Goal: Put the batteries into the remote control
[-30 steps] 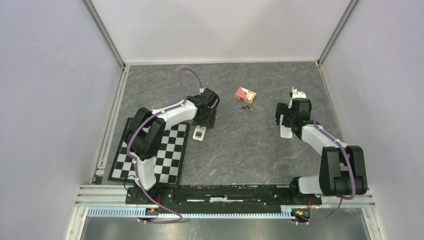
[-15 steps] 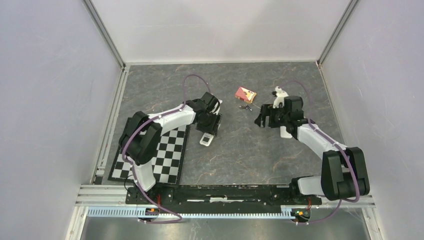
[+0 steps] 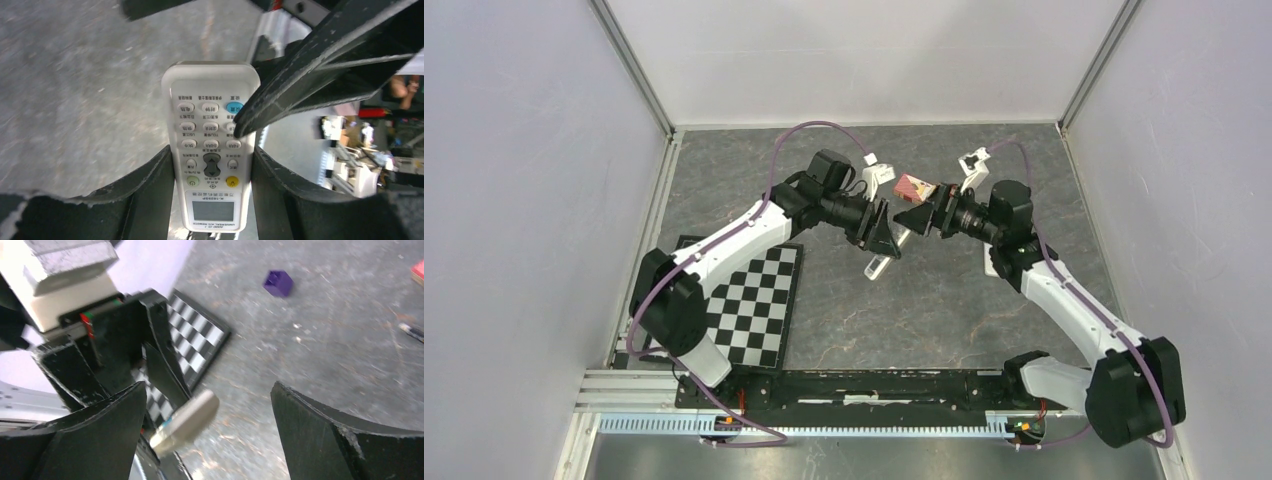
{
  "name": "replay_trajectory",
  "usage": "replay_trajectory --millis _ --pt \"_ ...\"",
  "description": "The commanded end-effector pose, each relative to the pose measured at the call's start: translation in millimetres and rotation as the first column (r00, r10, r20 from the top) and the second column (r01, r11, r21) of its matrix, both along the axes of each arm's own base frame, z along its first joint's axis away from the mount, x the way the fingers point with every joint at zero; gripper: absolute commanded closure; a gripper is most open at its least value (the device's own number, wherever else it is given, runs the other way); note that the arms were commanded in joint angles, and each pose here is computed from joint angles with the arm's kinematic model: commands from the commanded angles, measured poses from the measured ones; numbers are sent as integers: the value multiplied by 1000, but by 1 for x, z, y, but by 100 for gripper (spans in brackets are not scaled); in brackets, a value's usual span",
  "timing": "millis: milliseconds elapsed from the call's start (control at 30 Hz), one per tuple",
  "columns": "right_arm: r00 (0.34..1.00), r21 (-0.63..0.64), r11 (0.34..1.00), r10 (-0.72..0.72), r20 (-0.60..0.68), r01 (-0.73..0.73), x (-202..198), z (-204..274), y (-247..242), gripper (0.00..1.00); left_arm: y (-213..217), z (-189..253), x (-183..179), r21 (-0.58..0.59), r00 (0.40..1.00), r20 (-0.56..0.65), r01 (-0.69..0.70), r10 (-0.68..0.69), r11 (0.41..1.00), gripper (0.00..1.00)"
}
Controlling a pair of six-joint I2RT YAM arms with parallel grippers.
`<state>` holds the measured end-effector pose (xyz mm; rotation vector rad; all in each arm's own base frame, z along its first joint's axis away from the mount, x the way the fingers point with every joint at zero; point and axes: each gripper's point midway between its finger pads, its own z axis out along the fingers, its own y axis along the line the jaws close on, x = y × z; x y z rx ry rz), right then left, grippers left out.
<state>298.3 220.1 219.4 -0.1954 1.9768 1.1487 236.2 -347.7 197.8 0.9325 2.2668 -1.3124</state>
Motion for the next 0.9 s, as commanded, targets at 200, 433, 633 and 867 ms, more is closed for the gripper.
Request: replay_trajectory --millis 200,433,633,867 --pt "994 310 949 32 101 -62 -22 88 14 2 -27 116 -12 -402 998 -19 52 -66 914 62" --pt "984 439 891 42 176 -116 -39 138 12 7 -22 151 -10 -557 996 -65 13 -59 830 61" --pt "981 484 862 70 178 -149 -39 153 17 29 -21 170 -13 -615 995 -66 18 -74 789 58" --pt "992 525 848 8 122 -72 -27 151 13 58 -21 171 -10 -615 998 -52 2 -43 789 32"
